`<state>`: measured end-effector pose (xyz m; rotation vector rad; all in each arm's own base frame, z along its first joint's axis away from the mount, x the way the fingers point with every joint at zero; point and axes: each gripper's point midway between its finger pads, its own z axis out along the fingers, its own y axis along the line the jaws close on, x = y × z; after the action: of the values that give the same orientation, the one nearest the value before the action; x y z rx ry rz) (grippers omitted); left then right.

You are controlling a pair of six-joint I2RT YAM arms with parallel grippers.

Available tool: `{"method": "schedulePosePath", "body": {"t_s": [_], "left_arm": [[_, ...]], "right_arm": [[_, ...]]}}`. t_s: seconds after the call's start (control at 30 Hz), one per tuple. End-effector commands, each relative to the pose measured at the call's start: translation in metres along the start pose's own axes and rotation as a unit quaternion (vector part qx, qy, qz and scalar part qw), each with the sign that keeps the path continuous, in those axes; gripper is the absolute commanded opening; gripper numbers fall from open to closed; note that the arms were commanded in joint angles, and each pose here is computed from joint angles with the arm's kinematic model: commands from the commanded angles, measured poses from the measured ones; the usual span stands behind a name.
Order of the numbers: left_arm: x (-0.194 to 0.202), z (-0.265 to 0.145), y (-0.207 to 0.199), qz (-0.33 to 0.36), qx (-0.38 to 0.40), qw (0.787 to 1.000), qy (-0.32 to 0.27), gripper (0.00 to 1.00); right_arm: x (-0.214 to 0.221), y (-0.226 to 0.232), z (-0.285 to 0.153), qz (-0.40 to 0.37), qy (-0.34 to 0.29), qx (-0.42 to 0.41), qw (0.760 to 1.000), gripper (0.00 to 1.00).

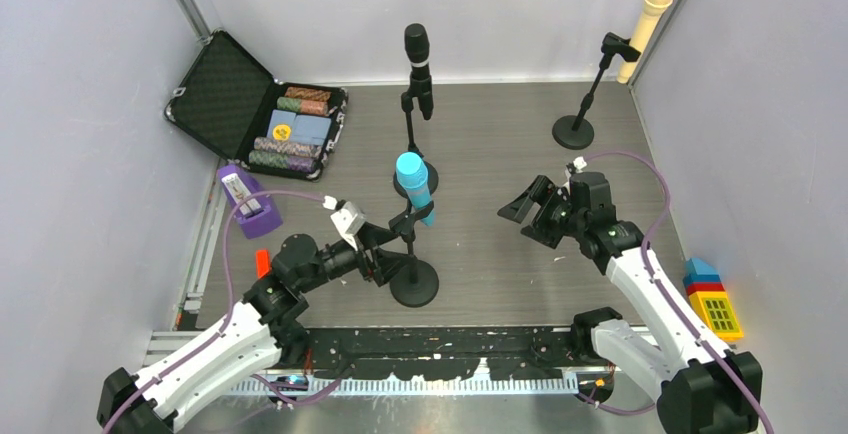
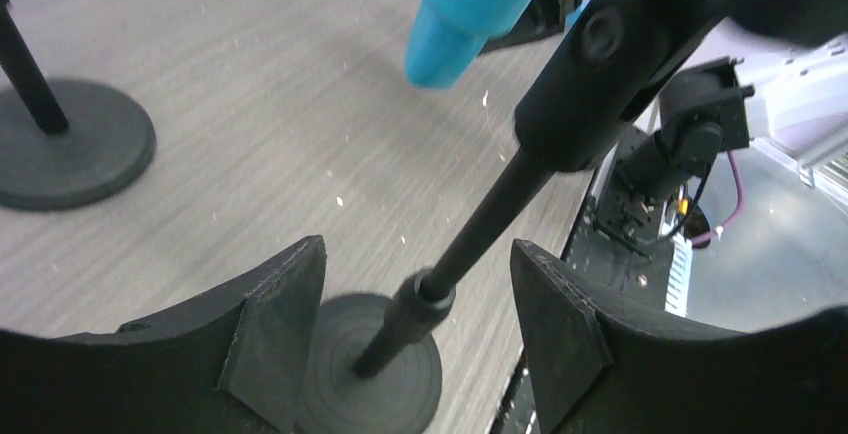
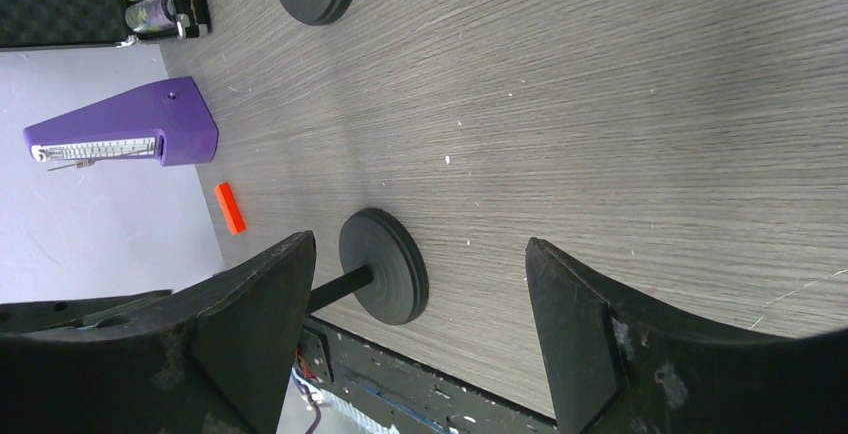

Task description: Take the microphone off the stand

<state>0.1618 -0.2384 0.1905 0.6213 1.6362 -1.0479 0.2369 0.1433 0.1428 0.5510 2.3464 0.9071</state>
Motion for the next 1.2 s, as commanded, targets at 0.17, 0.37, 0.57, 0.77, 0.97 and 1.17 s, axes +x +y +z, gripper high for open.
{"method": "schedulePosePath", "body": {"t_s": [0.17,0.37,0.57,0.77,0.97,1.17], "left_arm": [[-0.057,0.013,-0.018,0.073,0.046,0.991,-0.098,0.56],[-0.045,0.017,-0.020,0.066,0.061,0.992,-0.087,0.50],[-0.040,0.018,-0.019,0.077,0.056,0.991,-0.089,0.48],[-0.038,0.021,-0.015,0.092,0.044,0.990,-0.095,0.43],[-0.035,0.026,-0.016,0.101,0.044,0.989,-0.099,0.20],[-0.047,0.034,-0.017,0.136,0.032,0.983,-0.122,0.00]], "right_arm": [[-0.007,0.007,0.010,0.004,-0.010,-0.009,1.000,0.80],[-0.007,0.007,0.014,0.003,-0.009,-0.009,1.000,0.79],[-0.007,0.007,0.018,0.003,-0.003,-0.006,1.000,0.77],[-0.005,0.008,0.022,0.003,0.003,-0.006,1.000,0.75],[0.001,0.007,0.022,-0.005,0.010,-0.010,1.000,0.70],[0.007,0.012,0.024,-0.014,0.016,-0.023,1.000,0.64]]}}
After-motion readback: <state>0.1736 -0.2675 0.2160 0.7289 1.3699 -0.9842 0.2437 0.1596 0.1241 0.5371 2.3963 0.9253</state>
